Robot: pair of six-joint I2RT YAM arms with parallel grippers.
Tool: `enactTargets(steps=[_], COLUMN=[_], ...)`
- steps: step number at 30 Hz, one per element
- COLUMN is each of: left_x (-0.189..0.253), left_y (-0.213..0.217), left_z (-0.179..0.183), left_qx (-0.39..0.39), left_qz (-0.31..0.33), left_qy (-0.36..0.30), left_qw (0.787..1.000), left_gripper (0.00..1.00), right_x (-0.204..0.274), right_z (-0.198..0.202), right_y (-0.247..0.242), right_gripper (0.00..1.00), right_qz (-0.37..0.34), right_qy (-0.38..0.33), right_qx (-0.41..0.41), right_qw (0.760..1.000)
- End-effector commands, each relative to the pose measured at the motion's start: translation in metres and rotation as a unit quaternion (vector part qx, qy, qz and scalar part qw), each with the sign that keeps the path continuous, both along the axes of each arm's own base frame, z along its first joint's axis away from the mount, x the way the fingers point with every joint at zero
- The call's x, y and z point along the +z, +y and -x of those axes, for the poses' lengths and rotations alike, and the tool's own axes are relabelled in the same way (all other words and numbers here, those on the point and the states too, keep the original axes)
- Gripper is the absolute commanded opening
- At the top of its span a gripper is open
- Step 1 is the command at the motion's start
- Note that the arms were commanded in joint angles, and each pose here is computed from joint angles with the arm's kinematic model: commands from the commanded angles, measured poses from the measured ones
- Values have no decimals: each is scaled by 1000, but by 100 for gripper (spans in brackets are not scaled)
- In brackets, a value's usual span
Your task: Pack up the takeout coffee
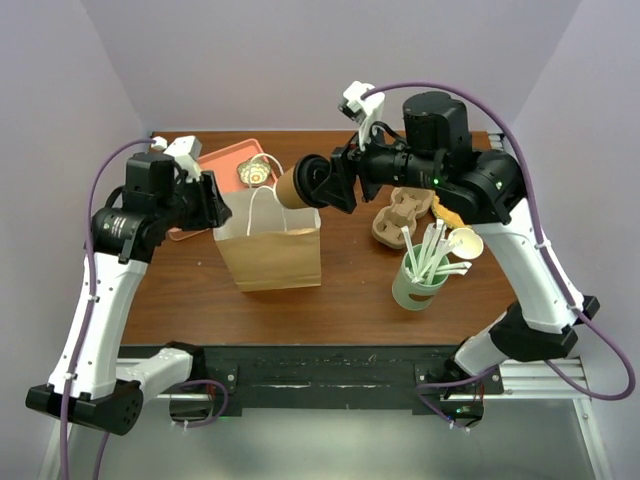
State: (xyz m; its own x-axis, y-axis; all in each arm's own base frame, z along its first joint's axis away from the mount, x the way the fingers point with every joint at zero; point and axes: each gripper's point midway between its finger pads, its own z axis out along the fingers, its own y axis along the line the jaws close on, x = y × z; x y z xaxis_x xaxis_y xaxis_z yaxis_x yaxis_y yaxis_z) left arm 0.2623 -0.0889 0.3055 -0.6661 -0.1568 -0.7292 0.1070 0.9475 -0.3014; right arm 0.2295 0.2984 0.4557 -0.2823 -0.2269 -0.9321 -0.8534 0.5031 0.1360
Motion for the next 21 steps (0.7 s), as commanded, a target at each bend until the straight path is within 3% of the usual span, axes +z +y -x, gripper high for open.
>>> enactTargets(steps=[1, 5, 13, 16, 19, 20, 21], left_x=[14, 3, -24, -33, -33, -27, -23], left_y=[20, 29, 23, 13, 5, -2, -4], left_z=[5, 5, -7, -14, -20, -25, -22], left_qx=[61, 88, 90, 53, 25, 7, 0], left_qz=[-17, -34, -32, -31, -27, -14, -7], left_qy=[-9, 16, 53, 59, 50, 29, 16], left_qw=[998, 995, 994, 996, 998, 999, 1000], left_gripper=[55, 55, 46, 36, 14, 3, 0], right_x=[7, 0, -34, -44, -58, -63, -66], right_z=[-24, -43, -42, -47, -45, -40, -38], right_y=[0, -5, 13, 18, 26, 30, 31], right_gripper=[49, 48, 48, 48, 48, 48, 47], right_qz=[8, 32, 68, 81, 108, 116, 121], right_qy=[-52, -61, -41, -36, -36, -36, -35], right_qx=[-30, -70, -44, -48, -43, -36, -33], right_qw=[998, 995, 996, 995, 993, 992, 992])
